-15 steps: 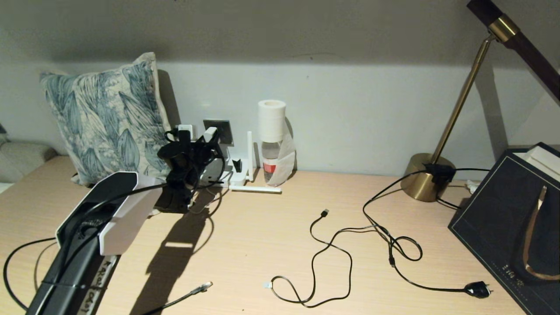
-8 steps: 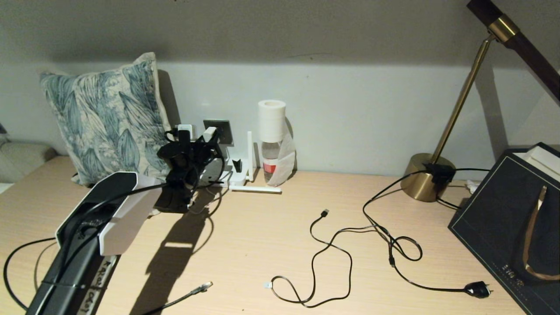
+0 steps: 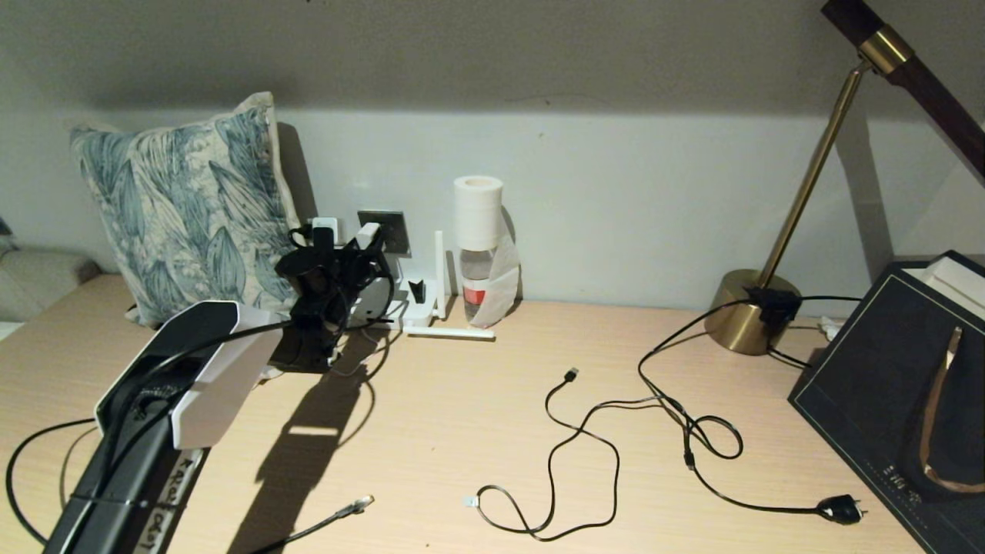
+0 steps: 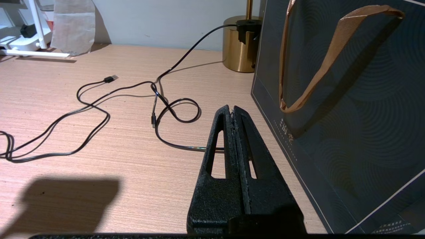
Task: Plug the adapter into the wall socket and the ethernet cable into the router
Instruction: Plug plug into socket
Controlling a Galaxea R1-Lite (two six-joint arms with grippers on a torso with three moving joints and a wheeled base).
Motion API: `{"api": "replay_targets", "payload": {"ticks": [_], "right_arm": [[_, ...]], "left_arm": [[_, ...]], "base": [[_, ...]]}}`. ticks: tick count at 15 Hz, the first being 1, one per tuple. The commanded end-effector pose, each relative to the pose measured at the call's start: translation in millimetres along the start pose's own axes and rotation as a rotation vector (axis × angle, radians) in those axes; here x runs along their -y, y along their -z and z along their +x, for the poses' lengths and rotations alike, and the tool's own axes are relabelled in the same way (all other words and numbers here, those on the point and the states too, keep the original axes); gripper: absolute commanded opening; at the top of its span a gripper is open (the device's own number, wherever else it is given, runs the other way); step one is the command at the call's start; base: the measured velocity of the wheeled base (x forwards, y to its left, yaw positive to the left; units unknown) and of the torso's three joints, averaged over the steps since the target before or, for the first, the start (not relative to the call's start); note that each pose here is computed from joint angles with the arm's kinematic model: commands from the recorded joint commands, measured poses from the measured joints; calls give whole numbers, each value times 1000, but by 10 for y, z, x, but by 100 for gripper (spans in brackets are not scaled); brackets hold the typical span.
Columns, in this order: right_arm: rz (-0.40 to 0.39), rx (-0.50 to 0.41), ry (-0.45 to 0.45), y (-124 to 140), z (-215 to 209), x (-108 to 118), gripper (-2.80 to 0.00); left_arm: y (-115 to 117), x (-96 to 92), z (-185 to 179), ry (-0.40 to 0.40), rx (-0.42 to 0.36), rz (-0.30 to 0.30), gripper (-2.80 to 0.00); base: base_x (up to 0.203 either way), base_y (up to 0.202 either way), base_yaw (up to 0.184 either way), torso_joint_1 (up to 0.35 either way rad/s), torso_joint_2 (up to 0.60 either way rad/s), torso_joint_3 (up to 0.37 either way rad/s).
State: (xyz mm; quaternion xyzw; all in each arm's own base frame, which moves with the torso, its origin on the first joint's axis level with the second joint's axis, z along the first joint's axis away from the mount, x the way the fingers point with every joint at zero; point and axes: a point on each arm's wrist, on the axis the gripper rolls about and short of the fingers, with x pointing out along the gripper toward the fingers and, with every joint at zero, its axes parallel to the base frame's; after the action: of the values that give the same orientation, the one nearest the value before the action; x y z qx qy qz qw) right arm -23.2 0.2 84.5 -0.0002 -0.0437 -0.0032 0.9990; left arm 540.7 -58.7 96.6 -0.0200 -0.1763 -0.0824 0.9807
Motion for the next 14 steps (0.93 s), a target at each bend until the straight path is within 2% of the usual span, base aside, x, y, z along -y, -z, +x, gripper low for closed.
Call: {"api": "replay_targets", "payload": {"ticks": [1,14], "right_arm": [[0,-35,0,99,20,0,-280],[0,-35,0,99,20,0,-280]], "left_arm": [[-14,-7,2,-1,3,2,-280],[3,23,11,26,-17,-3,-280]], "base": [[0,0,0,0,0,0],[0,0,0,0,0,0]]}}
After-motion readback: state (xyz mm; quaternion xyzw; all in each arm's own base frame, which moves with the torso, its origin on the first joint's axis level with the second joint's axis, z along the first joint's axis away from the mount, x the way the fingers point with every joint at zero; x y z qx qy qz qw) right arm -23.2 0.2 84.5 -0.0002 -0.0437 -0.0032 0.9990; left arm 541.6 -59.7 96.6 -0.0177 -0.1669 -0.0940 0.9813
